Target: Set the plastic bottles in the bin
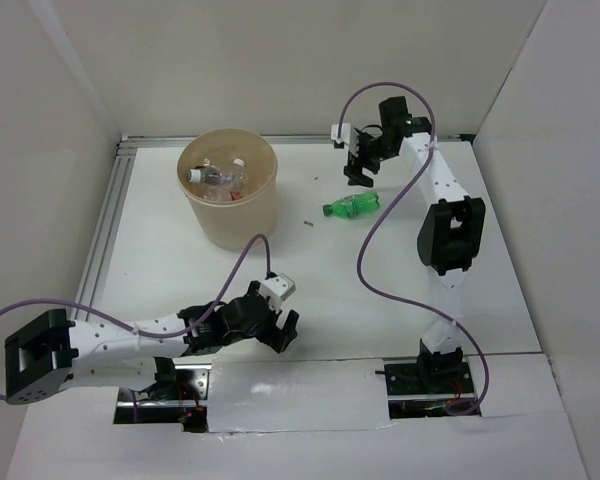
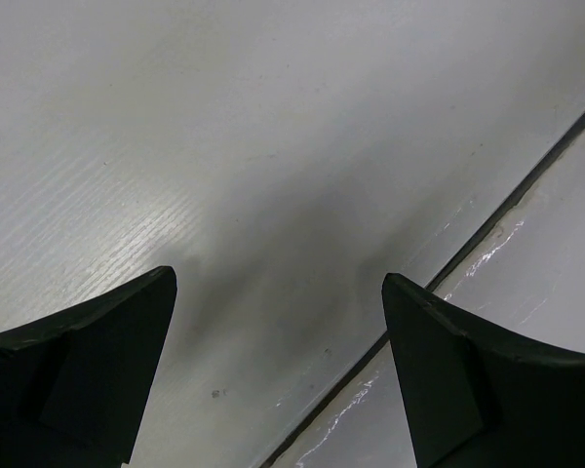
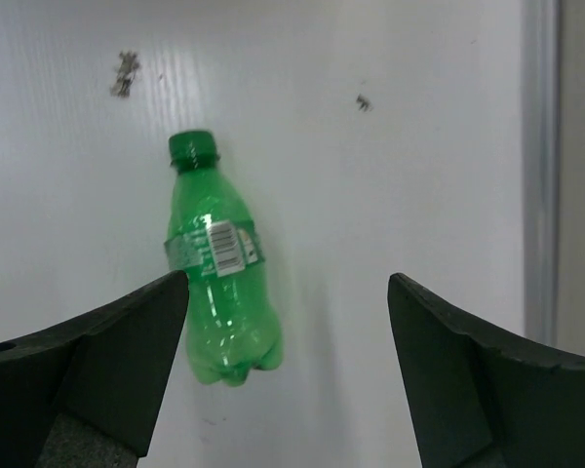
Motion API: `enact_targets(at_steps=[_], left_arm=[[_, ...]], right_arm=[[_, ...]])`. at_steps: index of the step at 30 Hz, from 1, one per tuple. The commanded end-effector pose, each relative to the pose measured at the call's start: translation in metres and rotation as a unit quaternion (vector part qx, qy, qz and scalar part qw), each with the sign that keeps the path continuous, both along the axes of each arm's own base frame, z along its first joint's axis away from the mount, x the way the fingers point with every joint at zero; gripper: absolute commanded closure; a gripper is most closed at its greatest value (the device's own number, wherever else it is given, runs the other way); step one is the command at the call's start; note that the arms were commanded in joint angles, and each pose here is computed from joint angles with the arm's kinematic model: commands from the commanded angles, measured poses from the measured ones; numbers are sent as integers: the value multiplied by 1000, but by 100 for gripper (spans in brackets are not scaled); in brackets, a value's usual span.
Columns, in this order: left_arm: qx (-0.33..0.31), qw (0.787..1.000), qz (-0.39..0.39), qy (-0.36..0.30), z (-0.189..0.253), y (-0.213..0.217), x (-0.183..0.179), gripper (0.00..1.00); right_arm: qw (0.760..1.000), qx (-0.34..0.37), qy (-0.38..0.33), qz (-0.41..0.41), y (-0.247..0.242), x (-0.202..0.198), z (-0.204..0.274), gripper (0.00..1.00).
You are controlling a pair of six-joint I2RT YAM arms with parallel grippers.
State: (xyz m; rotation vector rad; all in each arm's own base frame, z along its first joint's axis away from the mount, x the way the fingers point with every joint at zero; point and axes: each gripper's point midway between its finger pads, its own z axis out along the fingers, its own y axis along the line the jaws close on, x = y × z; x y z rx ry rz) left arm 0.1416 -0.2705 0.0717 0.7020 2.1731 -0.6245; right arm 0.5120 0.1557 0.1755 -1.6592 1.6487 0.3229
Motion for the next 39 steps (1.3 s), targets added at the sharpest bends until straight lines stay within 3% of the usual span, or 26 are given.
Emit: enact_targets(at_steps=[1,10,13,15,17,19,20,21,25,27,28,29,31,33,37,38,39], left_arm=[[-33,999,-5,-19,25,-22,8,1],[-19,1000,8,-23,25,-21,14,1],[-18,999,12,-26,27,-18,15,1],[-19,999,20,-26,28,-16,16,1],[-22,999,24,-31,31,-15,17,1],[-24,999,27,-28,33,-14,16,1],[-29,999,31,-33,38,-11,17,1],[-33,998,31,-35,40,-11,17,1],[-54,997,38,-42,51,-10,18,1],[-67,996,38,-47,58,-12,19,1],[-74,995,36,-54,63,-13,20,1],[-74,995,36,-54,63,-14,20,1],[-66,996,33,-55,59,-13,20,1],[-64,996,31,-59,63,-14,21,1],[-73,995,31,-62,70,-14,21,1],[-77,995,34,-58,70,-12,20,1],[-83,994,42,-59,72,-8,19,1]], right_arm=[[998,-44,40,9,-23,-18,-35,10],[992,-107,71,-4,-33,-22,-117,7],[989,-137,46,-13,-35,-13,-134,7],[987,-150,54,-11,-35,-20,-146,11],[986,-152,64,-10,-36,-25,-150,39],[990,-125,60,1,-23,-32,-121,65],[993,-107,52,2,-17,-33,-107,83],[997,-68,41,2,-10,-31,-83,87],[996,69,-43,-24,17,-27,50,88],[989,127,-78,-10,40,-30,102,86],[977,172,-128,12,55,-33,146,83],[972,207,-114,19,76,-45,159,83],[952,256,-162,50,107,-55,202,82],[940,286,-164,90,150,-80,224,78],[922,328,-168,115,207,-90,251,66],[926,331,-139,114,224,-81,233,63],[918,345,-151,122,232,-83,256,61]])
